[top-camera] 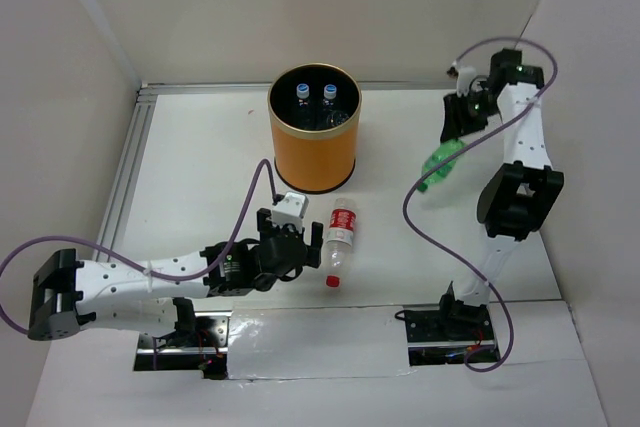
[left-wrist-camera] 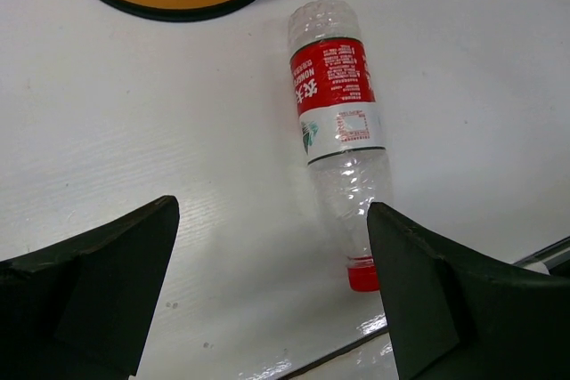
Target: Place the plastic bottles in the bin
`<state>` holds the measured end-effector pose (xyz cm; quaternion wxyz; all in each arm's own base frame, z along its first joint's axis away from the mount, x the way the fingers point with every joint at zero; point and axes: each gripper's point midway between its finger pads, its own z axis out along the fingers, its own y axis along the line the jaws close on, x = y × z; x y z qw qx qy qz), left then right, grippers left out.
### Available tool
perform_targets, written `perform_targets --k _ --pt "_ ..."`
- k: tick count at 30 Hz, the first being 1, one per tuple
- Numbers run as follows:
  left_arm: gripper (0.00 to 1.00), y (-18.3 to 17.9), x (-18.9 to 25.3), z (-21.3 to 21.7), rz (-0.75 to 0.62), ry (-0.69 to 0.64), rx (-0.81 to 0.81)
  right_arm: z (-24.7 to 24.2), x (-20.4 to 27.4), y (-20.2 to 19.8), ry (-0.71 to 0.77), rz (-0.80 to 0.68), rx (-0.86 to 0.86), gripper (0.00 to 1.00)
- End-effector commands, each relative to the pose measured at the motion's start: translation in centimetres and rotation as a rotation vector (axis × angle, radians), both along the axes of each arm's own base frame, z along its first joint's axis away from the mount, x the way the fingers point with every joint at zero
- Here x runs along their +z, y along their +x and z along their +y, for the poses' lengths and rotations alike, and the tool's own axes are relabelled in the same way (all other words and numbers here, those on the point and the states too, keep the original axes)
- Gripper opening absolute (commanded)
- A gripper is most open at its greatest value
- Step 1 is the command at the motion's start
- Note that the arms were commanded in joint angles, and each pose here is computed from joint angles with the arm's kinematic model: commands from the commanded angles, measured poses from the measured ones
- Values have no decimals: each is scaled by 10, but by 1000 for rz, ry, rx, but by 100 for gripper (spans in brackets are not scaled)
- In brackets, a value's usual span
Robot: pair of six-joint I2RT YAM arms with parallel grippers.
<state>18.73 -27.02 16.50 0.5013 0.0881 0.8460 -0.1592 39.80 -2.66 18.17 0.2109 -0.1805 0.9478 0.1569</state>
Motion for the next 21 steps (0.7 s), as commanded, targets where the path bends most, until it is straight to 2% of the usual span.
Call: perform_targets --k 1,2,5,6,7,8,9,11,13,16,19,21 --pt "99 -1 -5 -4 18 -31 17 38 88 35 115 -286 133 0" --pt "99 -3 -6 -5 28 -40 13 51 112 41 154 -355 160 0" --pt "99 -3 -14 -5 37 -8 14 83 230 58 168 -739 240 0" --pt "99 -3 -14 -5 37 -8 14 90 224 57 205 -701 231 0" --pt "99 -3 -14 -5 37 -8 14 97 270 53 202 -872 260 0" --pt "99 -4 -18 -7 51 -9 9 106 287 48 256 -906 236 0" --pt "99 -5 -19 -5 53 0 9 120 280 49 303 -895 248 0" --pt "99 -7 -22 -8 59 2 4 139 323 38 340 -1046 286 0" --pt "99 -9 -25 -9 69 9 -4 171 336 32 409 -1056 310 0" --pt "99 -8 -35 -12 79 43 -2 213 329 41 423 -1055 336 0" --pt "99 -5 -35 -24 65 55 -31 240 303 59 383 -1032 355 0" --pt "99 -4 -40 -32 64 71 -52 252 274 72 363 -967 371 0"
